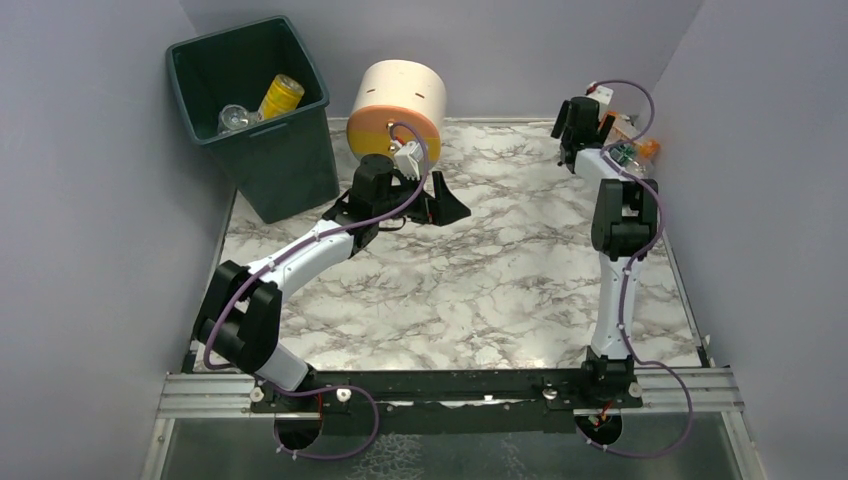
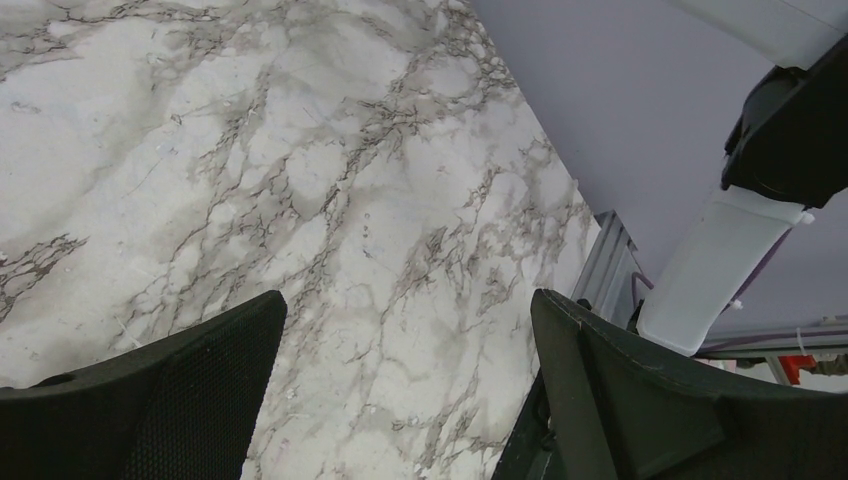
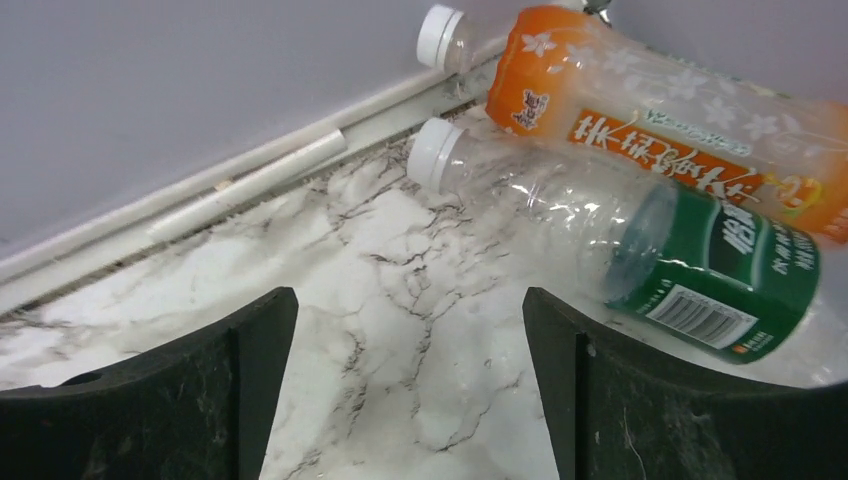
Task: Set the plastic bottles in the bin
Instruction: Move the plastic bottle to the center of the board.
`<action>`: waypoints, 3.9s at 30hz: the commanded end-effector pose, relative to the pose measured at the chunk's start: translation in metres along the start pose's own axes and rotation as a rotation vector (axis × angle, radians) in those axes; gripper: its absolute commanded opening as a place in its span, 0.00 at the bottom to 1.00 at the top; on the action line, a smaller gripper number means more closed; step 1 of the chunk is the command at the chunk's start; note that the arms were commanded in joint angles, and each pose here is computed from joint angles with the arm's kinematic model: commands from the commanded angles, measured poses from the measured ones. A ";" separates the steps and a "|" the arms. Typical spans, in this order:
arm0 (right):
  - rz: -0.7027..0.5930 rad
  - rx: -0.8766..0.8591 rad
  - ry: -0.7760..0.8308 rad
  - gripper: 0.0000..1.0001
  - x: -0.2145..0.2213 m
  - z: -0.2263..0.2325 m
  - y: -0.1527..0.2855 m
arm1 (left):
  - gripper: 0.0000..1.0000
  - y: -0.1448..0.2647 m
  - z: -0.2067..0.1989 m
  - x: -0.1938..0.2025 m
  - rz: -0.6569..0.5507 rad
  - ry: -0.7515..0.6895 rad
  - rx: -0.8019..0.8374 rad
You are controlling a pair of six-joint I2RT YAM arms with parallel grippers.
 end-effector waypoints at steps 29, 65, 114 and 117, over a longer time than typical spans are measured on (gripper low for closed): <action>0.050 0.081 0.033 0.87 0.007 -0.095 -0.067 | 0.99 -0.005 0.004 -0.006 0.017 -0.021 -0.007; -0.037 -0.022 -0.209 0.89 -0.037 -0.052 -0.055 | 0.99 -0.014 0.021 0.000 0.015 0.010 -0.007; 0.511 -0.531 -0.311 0.89 0.116 0.001 0.237 | 0.99 -0.061 0.026 0.060 0.081 0.104 -0.160; 0.540 -0.555 -0.314 0.89 0.120 0.004 0.244 | 0.99 -0.074 0.033 0.063 0.094 0.122 -0.173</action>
Point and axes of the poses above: each gripper's point midway between its finger pads, its own y axis back along the fingers, its own z axis along the line the jaws close on, x = y × z, the point moved 1 cm from there along y, back along the fingers, and after that the axes turned 11 degrees about -y, right-handed, at the moved point
